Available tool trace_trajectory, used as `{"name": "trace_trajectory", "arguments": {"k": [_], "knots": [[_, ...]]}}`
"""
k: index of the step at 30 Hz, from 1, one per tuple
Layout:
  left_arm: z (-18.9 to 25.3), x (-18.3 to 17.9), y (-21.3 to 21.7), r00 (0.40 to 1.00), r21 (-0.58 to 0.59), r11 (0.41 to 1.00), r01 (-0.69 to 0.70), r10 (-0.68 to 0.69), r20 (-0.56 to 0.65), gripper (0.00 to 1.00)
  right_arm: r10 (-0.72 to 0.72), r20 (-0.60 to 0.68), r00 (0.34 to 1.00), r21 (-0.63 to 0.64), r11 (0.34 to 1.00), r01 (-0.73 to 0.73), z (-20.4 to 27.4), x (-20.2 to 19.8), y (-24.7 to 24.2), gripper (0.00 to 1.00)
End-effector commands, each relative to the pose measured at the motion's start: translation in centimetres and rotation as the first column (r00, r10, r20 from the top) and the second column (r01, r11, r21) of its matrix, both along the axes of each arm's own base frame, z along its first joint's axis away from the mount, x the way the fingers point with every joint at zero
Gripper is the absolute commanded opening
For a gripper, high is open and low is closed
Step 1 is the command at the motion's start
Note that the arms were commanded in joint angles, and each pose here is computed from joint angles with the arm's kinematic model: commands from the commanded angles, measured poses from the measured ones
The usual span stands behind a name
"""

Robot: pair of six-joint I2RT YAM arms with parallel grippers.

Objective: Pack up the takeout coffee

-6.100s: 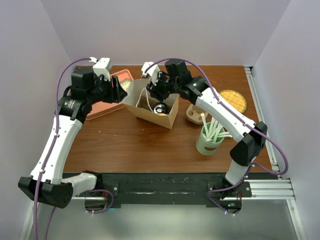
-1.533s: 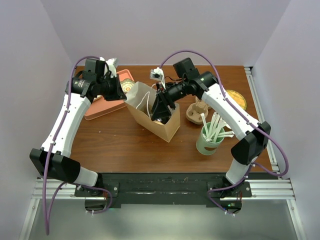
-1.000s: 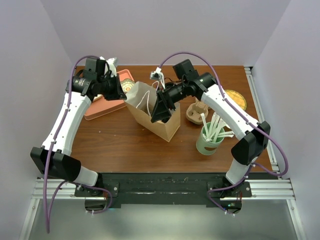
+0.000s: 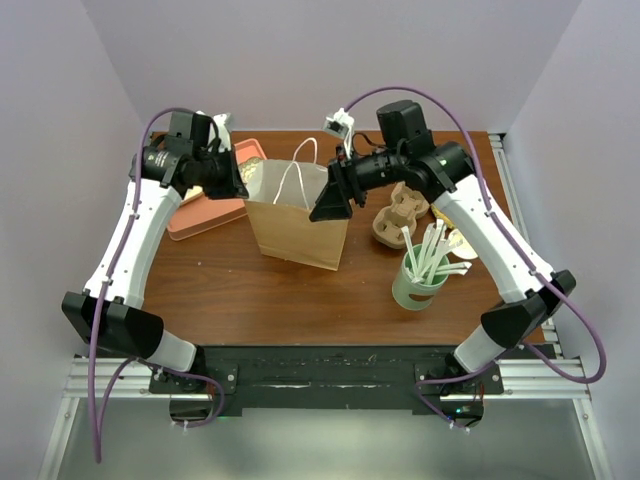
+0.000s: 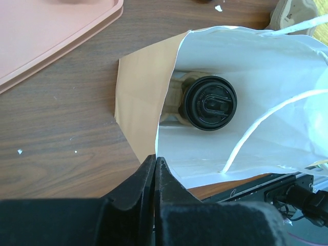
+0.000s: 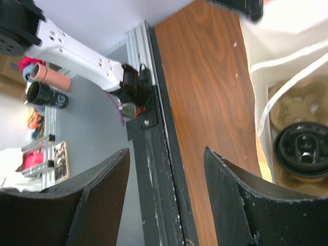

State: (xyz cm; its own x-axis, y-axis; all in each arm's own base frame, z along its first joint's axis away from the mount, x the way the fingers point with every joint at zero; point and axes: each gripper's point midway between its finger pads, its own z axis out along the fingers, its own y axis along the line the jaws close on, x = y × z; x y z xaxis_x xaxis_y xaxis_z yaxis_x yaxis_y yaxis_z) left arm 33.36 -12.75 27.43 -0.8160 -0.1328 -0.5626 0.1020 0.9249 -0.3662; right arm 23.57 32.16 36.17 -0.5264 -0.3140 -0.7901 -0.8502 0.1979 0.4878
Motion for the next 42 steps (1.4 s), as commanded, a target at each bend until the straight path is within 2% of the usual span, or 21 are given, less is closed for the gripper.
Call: {"name": "trace_trajectory", "arguments": {"k": [1, 4, 7, 8, 10, 11, 12, 13, 14, 15, 18, 22, 23, 26, 27, 28, 30, 31, 33, 38, 42], "knots": [[1.3, 0.2, 0.3, 0.999, 0.004, 1.0, -0.001, 0.001, 0.032, 0.14, -0.154, 0.088, 0.984, 0.046, 0.988, 0.15, 3.2, 2.2, -0.3, 0.62], [1.7, 0.5, 0.3, 0.999, 0.005, 1.0, -0.001, 0.001, 0.05, 0.25, -0.285, 0.066, 0.956, 0.047, 0.958, 0.283, 3.9, 4.2, -0.4, 0.63], [2.7, 1.0, 0.3, 0.996, 0.011, 1.0, 0.004, -0.005, 0.084, 0.37, -0.451, 0.094, 0.888, 0.01, 0.892, 0.452, 4.6, 6.9, -1.8, 0.62], [3.4, 1.3, 0.3, 0.995, 0.012, 1.0, 0.004, -0.005, 0.104, 0.41, -0.541, 0.123, 0.832, 0.004, 0.839, 0.545, 5.3, 8.2, -3.0, 0.62], [4.4, 1.7, 0.4, 0.991, 0.014, 1.0, 0.005, -0.007, 0.137, 0.57, -0.631, 0.149, 0.761, 0.014, 0.771, 0.637, 6.4, 9.0, -4.5, 0.61], [4.8, 1.8, 0.4, 0.989, 0.011, 1.0, 0.006, -0.007, 0.148, 0.64, -0.722, 0.153, 0.675, -0.007, 0.683, 0.731, 6.2, 9.9, -6.3, 0.59], [5.3, 2.0, 0.3, 0.986, 0.007, 1.0, 0.008, -0.009, 0.166, 0.9, -0.771, 0.156, 0.617, -0.021, 0.622, 0.783, 6.1, 10.2, -7.5, 0.59], [6.1, 2.2, 0.3, 0.983, 0.005, 1.0, 0.009, -0.01, 0.186, 1.0, -0.812, 0.157, 0.562, -0.028, 0.565, 0.825, 6.3, 9.9, -9.0, 0.59], [6.5, 2.2, 0.3, 0.98, -0.003, 1.0, 0.005, -0.005, 0.198, 1.0, -0.852, 0.137, 0.504, -0.103, 0.494, 0.863, 4.8, 9.2, -10.6, 0.56], [7.2, 2.3, 0.0, 0.974, -0.021, 1.0, 0.017, -0.012, 0.224, 1.0, -0.9, 0.174, 0.4, -0.132, 0.381, 0.915, 4.3, 9.6, -12.8, 0.54], [8.9, 2.1, -0.5, 0.961, -0.064, 0.998, 0.031, -0.012, 0.277, 1.0, -0.923, 0.208, 0.322, -0.248, 0.269, 0.931, 2.3, 7.6, -15.8, 0.53], [10.9, 1.5, -0.8, 0.951, -0.144, 0.99, 0.001, 0.043, 0.305, 1.0, -0.905, 0.268, 0.33, -0.441, 0.19, 0.877, -2.7, 5.1, -18.0, 0.55], [11.5, 1.2, -0.6, 0.954, -0.198, 0.979, -0.038, 0.095, 0.286, 1.0, -0.905, 0.285, 0.317, -0.468, 0.157, 0.869, -3.3, 4.5, -18.9, 0.55], [11.9, 0.0, -0.7, 0.964, -0.32, 0.946, -0.04, 0.121, 0.237, 1.0, -0.892, 0.338, 0.299, -0.517, 0.09, 0.851, -5.7, 3.8, -20.3, 0.54], [12.3, -0.8, -1.7, 0.971, -0.383, 0.924, 0.022, 0.072, 0.229, 1.0, -0.892, 0.336, 0.304, -0.512, 0.098, 0.853, -5.8, 3.6, -20.4, 0.54], [11.2, -1.3, -2.1, 0.982, -0.419, 0.908, 0.025, 0.057, 0.181, 1.0, -0.879, 0.341, 0.334, -0.539, 0.108, 0.835, -7.0, 3.3, -20.4, 0.54], [11.8, -3.0, -3.4, 0.986, -0.488, 0.868, 0.094, -0.012, 0.169, 1.0, -0.872, 0.346, 0.347, -0.544, 0.115, 0.831, -7.7, 3.5, -20.2, 0.53], [10.4, -3.5, -3.8, 0.991, -0.503, 0.859, 0.094, -0.032, 0.131, 1.0, -0.865, 0.356, 0.353, -0.563, 0.103, 0.82, -8.5, 3.3, -20.5, 0.52], [10.1, -4.9, -4.1, 0.987, -0.51, 0.849, 0.137, -0.077, 0.138, 1.0, -0.859, 0.356, 0.369, -0.58, 0.107, 0.808, -9.4, 3.2, -20.4, 0.52], [8.1, -6.2, -3.6, 0.991, -0.488, 0.863, 0.133, -0.109, 0.076, 1.0, -0.847, 0.347, 0.402, -0.605, 0.125, 0.787, -11.7, 2.6, -20.4, 0.52], [8.0, -6.3, -2.9, 0.996, -0.472, 0.878, 0.086, -0.068, 0.054, 1.0, -0.821, 0.366, 0.438, -0.587, 0.161, 0.793, -13.0, 3.5, -19.9, 0.51]]}}
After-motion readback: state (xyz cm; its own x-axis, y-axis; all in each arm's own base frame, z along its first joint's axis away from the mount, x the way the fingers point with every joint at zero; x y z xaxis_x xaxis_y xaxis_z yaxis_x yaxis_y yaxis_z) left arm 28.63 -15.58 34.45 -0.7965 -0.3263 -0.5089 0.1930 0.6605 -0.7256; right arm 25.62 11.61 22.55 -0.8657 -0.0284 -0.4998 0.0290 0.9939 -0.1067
